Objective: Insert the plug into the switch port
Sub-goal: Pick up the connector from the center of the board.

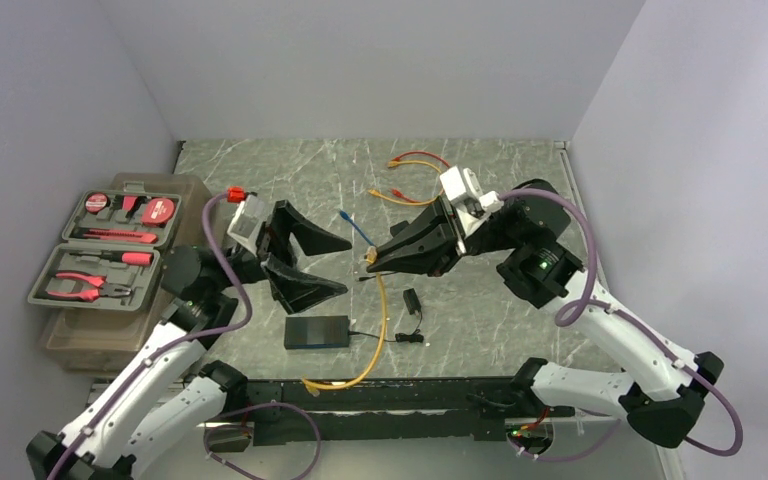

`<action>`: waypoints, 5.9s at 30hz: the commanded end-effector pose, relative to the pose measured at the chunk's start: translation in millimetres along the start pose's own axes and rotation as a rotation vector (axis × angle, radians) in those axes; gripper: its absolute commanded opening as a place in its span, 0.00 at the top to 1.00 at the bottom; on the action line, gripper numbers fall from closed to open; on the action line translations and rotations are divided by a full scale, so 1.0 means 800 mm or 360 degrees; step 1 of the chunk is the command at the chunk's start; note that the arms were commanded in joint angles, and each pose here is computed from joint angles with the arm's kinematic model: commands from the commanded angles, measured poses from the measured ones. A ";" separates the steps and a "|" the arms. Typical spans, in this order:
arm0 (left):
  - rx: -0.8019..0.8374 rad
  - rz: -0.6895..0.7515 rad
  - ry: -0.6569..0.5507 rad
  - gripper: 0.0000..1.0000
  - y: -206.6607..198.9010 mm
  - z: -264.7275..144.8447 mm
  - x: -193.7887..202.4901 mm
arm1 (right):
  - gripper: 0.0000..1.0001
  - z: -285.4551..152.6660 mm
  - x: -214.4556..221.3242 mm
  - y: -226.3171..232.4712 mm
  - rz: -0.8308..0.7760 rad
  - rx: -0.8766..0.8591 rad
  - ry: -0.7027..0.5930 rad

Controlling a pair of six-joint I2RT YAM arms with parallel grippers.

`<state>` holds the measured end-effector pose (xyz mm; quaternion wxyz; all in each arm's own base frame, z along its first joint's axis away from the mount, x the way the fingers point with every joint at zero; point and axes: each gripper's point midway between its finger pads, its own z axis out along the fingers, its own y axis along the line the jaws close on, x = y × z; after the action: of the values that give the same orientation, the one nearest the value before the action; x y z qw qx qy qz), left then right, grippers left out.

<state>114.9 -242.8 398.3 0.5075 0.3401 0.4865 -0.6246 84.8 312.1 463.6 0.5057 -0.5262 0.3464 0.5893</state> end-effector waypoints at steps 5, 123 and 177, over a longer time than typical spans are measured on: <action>0.0347 -0.0014 -0.0105 0.01 -0.029 0.007 -0.012 | 1.00 0.025 -0.022 0.001 -0.0045 -0.0116 -0.0137; -0.1487 -0.0032 -0.0107 1.00 0.132 -0.098 0.008 | 0.60 0.076 0.063 -0.166 0.0071 0.1263 -0.0365; -0.0667 0.0347 0.0367 0.01 0.028 -0.042 -0.001 | 1.00 -0.013 0.117 -0.063 0.0045 0.0733 0.0785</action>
<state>162.1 -195.5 376.1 0.6050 0.2553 0.6522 -0.3787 162.0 358.9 401.7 0.5873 -0.4467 0.5654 0.3686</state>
